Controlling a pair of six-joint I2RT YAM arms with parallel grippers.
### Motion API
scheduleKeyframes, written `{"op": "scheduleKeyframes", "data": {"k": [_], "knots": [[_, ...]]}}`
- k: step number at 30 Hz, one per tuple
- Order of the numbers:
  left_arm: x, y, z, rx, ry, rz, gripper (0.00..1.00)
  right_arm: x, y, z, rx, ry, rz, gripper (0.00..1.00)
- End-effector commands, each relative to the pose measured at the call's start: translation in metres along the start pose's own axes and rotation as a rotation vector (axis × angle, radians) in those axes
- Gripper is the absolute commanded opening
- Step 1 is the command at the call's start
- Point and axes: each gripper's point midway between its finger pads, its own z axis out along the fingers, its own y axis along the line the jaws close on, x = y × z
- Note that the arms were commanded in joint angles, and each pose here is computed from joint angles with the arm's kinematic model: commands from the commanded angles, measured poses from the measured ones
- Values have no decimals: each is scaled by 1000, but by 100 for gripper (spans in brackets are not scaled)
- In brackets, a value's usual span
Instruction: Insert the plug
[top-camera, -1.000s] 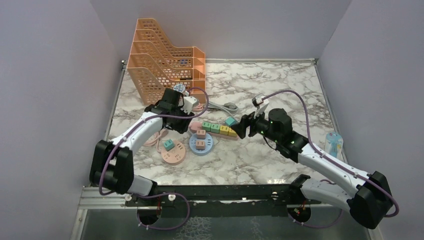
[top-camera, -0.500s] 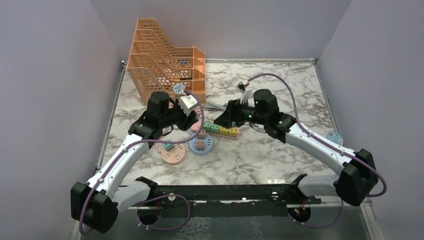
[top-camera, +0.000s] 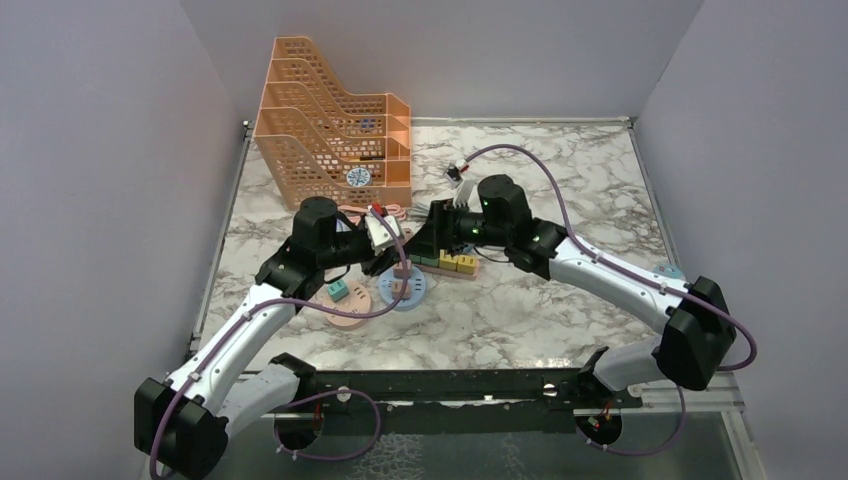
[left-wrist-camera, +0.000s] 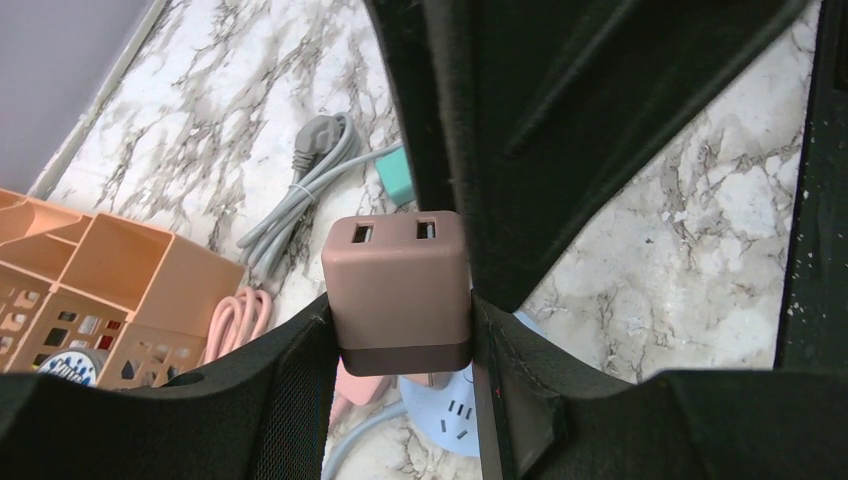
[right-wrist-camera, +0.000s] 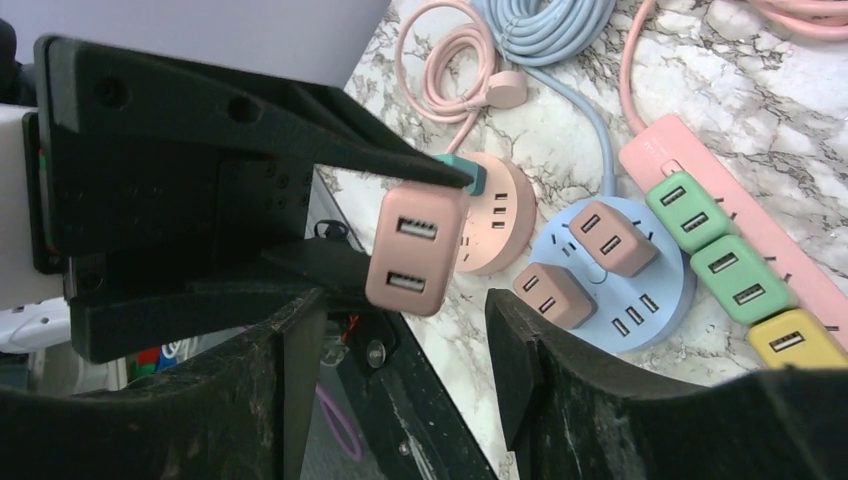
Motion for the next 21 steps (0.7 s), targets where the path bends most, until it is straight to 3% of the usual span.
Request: {"op": "scheduleKeyframes", "data": {"k": [1,8,11,13,15,20,21], "knots": [[-18,-16,-2,80,-85,90,33,-5,0,7,16,-4,7,58],[-15,-20,-5,92,-82,116,33,-5,-6,19,28,15,22,49],[-16,-21,-5,93,-85,112,34,-3,-4,22,7,25,20,35],[-15,-19,-6,76,-78,100,42,-3,-1,24,-12,32,7,20],[-13,-11,-9,16,-56,73,58,-4,-1,25,-20,31,-20,5],[-1,41,-37,-358,49,-52,75,-13,-8,28,3,1,-138,1],[0,47,-45,-419,60,-76,83,-16,-9,29,1,-6,-174,1]]}}
